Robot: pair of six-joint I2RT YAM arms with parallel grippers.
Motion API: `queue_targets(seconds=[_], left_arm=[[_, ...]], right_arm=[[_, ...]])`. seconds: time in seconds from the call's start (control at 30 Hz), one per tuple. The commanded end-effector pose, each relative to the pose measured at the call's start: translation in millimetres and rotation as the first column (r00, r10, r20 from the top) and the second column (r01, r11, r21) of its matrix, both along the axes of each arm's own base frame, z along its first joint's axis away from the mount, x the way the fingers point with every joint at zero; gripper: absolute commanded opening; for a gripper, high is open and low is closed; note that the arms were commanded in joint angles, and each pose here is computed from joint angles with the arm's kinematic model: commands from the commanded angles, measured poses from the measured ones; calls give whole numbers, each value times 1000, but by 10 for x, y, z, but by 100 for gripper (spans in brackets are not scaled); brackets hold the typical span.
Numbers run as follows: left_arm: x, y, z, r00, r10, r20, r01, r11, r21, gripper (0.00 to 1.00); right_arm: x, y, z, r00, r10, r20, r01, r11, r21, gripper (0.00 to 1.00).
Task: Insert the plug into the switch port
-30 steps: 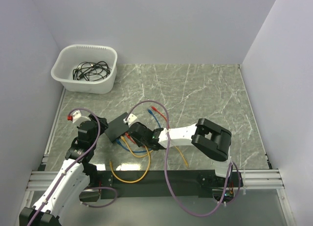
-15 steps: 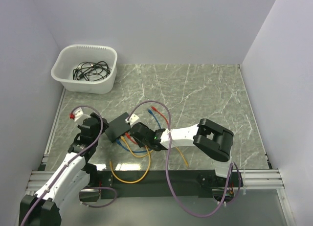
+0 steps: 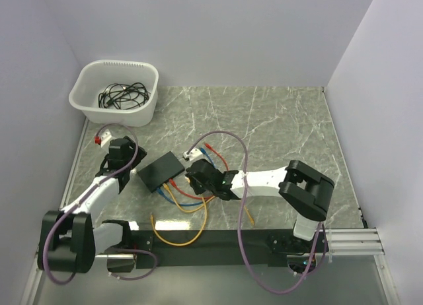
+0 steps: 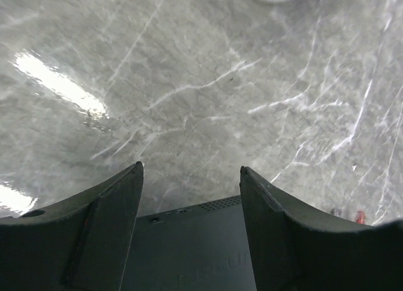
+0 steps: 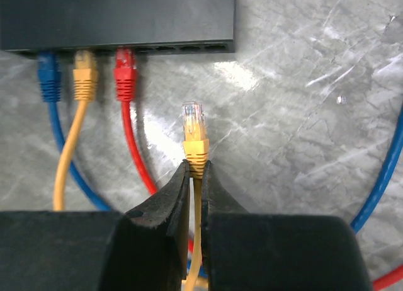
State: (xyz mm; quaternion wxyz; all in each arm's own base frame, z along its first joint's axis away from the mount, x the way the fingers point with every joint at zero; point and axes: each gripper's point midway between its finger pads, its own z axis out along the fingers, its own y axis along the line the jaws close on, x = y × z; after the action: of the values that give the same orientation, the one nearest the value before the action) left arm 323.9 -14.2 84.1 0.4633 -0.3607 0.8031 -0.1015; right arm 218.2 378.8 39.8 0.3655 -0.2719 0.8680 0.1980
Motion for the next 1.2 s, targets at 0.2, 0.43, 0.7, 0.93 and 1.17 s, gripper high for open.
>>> queue_targets(seconds=[0.2,0.43,0.7,0.93,1.17], left_arm=[[184,-311,-35,990,-138,1,137,981,-138,66],[22,-420,-197,983,-182,-33,173,966,-191,66],[-160,-457,-360,978,-190,-80,168,960,-224,64],[-231,-556,-380,975,-206,-79,178,945,-273,62],[-325,-733,-437,971,-227,-75,196,935,-294,62]], right_arm=[[31,88,345,1000,-20,10,19,990,140,0],[78,57,281,999,-44,-10,45,990,136,0],[42,62,183,999,-28,-41,34,988,152,0],[23,113,114,998,-11,-60,20,989,149,0],[22,136,17,997,-8,-74,18,992,127,0]])
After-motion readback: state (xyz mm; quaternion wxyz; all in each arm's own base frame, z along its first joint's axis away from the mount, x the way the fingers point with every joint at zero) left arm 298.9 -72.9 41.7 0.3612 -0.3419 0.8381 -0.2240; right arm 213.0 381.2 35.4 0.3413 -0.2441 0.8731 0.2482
